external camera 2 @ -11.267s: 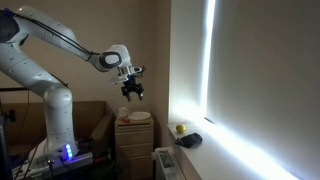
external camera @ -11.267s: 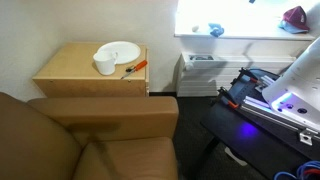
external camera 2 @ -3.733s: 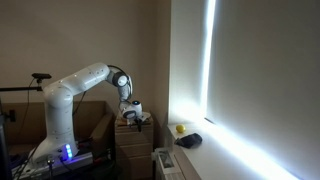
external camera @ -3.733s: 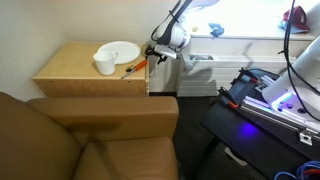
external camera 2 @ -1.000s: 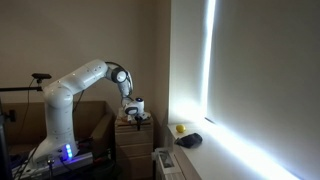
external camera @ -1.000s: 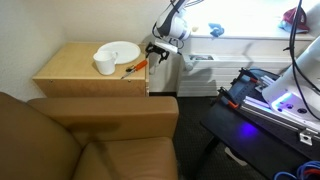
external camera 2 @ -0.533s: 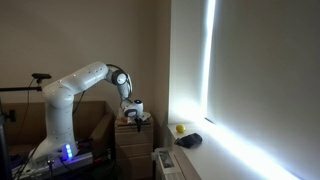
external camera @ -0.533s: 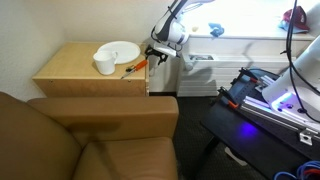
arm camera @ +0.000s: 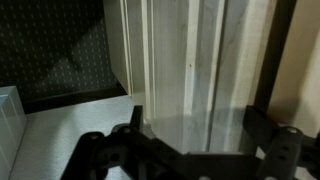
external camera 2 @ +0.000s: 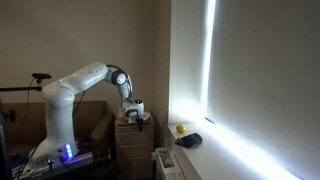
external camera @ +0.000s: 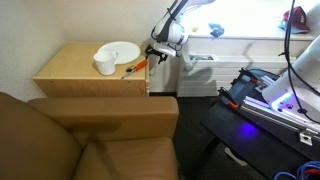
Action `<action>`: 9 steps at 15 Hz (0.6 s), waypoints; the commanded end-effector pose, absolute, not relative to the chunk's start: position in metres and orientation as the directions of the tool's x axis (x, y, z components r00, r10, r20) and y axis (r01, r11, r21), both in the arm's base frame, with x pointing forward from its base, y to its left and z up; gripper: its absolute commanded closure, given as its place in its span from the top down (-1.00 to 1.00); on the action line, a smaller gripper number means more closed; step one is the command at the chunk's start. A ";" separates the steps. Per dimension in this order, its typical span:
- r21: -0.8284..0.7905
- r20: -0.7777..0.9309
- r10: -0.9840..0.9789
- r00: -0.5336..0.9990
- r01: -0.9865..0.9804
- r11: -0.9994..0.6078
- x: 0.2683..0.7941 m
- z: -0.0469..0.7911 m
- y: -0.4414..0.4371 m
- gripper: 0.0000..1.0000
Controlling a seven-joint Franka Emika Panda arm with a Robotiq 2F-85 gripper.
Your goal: Open the first flat drawer of the side cabinet
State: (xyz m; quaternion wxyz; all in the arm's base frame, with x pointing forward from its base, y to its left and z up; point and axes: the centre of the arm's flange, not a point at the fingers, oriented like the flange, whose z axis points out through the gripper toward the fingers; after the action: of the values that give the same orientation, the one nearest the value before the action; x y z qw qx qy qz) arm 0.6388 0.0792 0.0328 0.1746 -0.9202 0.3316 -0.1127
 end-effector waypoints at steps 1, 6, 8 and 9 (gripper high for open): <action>-0.296 0.056 -0.688 0.724 -0.646 -0.704 0.646 0.020 0.057 1.00; -0.212 0.014 -0.748 0.664 -0.729 -0.651 0.649 0.029 0.013 1.00; -0.177 0.010 -0.771 0.637 -0.758 -0.628 0.646 0.028 -0.009 1.00; -0.162 0.000 -0.781 0.625 -0.771 -0.616 0.643 0.026 -0.019 1.00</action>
State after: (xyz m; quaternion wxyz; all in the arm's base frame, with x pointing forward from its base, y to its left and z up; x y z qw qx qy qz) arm 0.6482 0.0266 0.0504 0.1104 -0.9108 0.3944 -0.0523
